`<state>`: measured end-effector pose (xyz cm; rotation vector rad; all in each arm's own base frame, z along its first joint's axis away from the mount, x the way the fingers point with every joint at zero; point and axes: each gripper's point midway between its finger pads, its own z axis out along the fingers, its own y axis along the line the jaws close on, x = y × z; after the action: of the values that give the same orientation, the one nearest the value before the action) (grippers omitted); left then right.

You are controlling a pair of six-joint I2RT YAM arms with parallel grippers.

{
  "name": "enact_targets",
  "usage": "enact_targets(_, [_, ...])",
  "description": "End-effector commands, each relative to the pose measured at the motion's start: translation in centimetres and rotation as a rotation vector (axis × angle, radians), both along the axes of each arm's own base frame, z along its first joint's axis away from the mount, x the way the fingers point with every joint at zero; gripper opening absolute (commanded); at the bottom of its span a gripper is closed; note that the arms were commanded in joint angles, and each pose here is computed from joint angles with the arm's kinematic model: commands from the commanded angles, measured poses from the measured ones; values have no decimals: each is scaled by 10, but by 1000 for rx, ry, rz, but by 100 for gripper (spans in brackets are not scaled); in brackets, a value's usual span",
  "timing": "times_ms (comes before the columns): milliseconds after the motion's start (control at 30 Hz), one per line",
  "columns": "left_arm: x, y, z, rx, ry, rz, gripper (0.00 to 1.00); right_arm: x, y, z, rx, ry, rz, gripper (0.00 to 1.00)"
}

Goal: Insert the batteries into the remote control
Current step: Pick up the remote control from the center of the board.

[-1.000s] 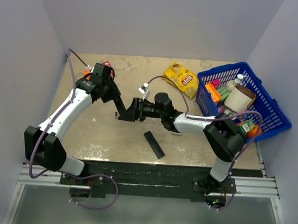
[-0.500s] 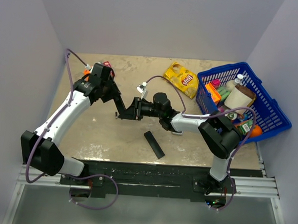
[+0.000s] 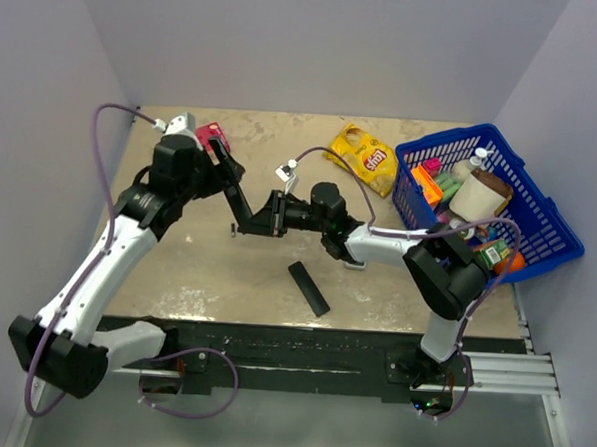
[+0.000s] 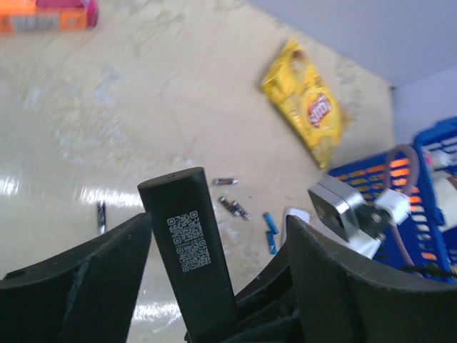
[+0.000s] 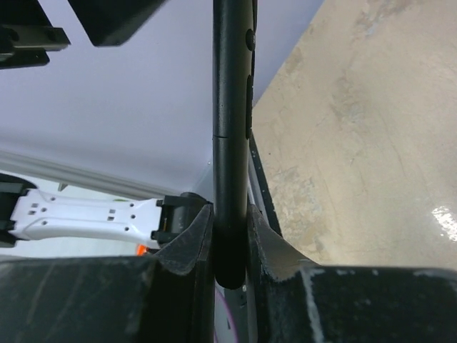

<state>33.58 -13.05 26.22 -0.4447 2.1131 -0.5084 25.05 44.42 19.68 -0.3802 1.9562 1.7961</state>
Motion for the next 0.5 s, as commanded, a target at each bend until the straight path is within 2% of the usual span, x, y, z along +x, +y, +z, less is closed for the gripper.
enact_targets(0, [-10, -6, 99, -39, -447, -134, 83, -3, -16, 60, 91, -129, 16, 0])
enact_targets(33, [-16, -14, 118, -60, -533, -199, 85, -6, -21, 68, 101, -142, 27, 0])
enact_targets(133, [-33, -10, 141, -75, -662, -257, 91, -6, -36, 83, 119, -169, 41, 0])
enact_targets(200, [-43, -10, 137, -103, -680, -307, 94, -6, -47, 89, 127, -182, 40, 0])
enact_targets(233, [-47, -12, 154, -124, -765, -339, 95, -9, -52, 98, 141, -199, 43, 0])
enact_targets(267, [-47, -16, 141, -148, -753, -370, 95, -9, -58, 99, 142, -206, 49, 0])
enact_targets(300, [-49, -17, 140, -210, -747, -390, 96, -10, -62, 99, 141, -207, 55, 0])
enact_targets(333, [-61, -28, 152, -250, -818, -485, 96, -12, -65, 102, 147, -211, 60, 0])
enact_targets(400, [-66, -40, 135, -368, -782, -548, 96, -18, -74, 110, 164, -231, 80, 0])
enact_targets(433, [-79, -47, 147, -398, -861, -628, 96, -20, -76, 112, 166, -237, 85, 0])
enact_targets(467, [-81, -51, 138, -436, -844, -656, 96, -24, -80, 117, 174, -251, 88, 0])
